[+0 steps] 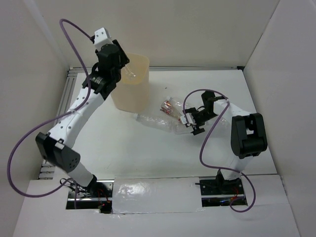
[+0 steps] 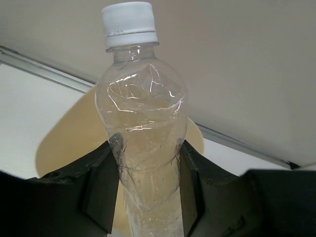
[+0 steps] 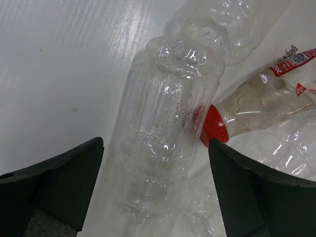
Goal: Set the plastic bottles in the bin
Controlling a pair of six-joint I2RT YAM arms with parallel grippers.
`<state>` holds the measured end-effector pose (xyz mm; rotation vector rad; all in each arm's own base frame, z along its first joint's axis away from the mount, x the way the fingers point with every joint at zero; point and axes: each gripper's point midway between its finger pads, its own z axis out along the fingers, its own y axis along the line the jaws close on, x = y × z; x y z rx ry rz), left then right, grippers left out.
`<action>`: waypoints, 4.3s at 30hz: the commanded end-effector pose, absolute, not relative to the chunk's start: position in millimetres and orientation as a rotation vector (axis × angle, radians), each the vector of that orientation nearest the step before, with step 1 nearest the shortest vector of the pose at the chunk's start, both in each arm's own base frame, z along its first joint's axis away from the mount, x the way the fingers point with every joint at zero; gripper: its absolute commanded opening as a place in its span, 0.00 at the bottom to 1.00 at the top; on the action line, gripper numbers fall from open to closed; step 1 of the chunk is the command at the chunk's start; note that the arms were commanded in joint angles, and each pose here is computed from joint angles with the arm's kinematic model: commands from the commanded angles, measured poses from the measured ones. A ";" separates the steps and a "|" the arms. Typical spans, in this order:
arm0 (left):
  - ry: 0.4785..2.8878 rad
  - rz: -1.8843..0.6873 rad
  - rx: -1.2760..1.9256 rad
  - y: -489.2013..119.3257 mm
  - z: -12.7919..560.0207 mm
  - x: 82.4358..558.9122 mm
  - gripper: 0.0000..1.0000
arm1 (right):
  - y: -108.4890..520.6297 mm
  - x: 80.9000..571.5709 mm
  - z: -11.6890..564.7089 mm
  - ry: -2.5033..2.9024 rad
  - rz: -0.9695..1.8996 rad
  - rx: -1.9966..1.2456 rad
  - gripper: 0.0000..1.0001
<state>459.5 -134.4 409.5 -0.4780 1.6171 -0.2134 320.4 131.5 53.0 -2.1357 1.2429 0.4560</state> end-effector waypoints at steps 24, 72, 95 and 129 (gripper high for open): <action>1.788 -0.516 -0.070 -210.0 357.8 299.2 1.00 | 142.0 319.0 183.3 1.317 0.573 -1.870 0.27; 2.098 -0.560 -1.245 -286.5 86.0 353.3 1.00 | 136.5 460.6 399.5 1.453 0.839 -0.699 1.00; 2.380 -0.278 -1.052 -287.4 42.8 306.0 0.35 | 33.1 412.9 324.8 1.689 0.763 -0.528 0.97; 1.495 0.066 -0.397 -119.1 404.2 511.3 0.53 | -59.8 366.5 136.1 2.292 0.236 -0.457 1.00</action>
